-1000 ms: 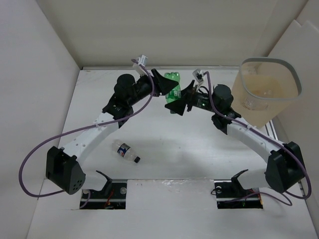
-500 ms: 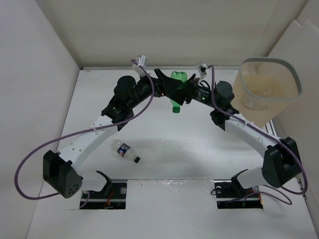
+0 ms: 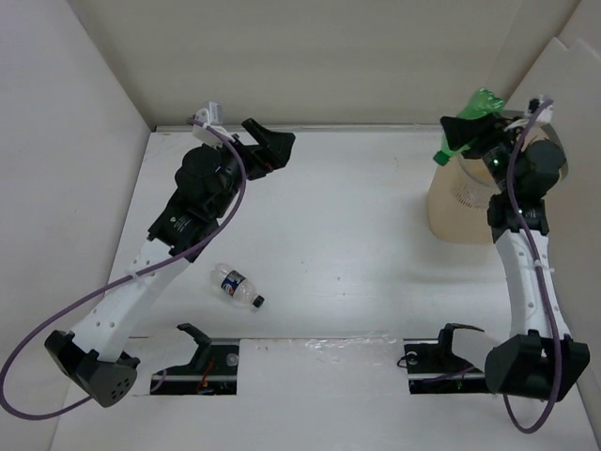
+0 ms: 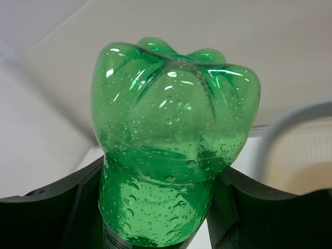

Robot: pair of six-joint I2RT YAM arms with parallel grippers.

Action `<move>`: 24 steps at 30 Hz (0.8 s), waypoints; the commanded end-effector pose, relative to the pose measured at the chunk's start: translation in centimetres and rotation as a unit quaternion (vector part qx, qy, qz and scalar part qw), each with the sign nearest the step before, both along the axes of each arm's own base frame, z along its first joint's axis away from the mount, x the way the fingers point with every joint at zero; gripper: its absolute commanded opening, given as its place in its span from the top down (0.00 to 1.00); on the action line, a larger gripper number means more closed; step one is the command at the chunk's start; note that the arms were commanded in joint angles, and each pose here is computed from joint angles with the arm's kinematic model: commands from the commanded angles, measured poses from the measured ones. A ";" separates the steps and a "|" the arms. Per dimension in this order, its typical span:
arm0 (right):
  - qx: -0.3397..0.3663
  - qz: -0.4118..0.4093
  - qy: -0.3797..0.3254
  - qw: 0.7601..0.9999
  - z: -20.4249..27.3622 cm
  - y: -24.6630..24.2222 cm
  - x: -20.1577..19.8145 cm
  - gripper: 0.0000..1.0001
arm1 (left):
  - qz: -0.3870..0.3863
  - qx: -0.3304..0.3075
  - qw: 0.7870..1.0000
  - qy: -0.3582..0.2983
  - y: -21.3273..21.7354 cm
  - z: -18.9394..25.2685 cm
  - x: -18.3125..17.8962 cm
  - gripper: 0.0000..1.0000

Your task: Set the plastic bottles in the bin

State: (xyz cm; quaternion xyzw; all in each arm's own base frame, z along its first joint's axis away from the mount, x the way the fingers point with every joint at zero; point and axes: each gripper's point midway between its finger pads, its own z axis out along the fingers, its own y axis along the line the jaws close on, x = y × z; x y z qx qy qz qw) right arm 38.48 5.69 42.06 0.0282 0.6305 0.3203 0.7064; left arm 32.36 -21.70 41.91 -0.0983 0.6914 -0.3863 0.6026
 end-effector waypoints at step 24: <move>-0.031 -0.439 0.119 0.890 4.6 -18.9 0.0 0.00 | 0.210 0.051 0.930 0.298 10.0 -17.1 -5.7 0.00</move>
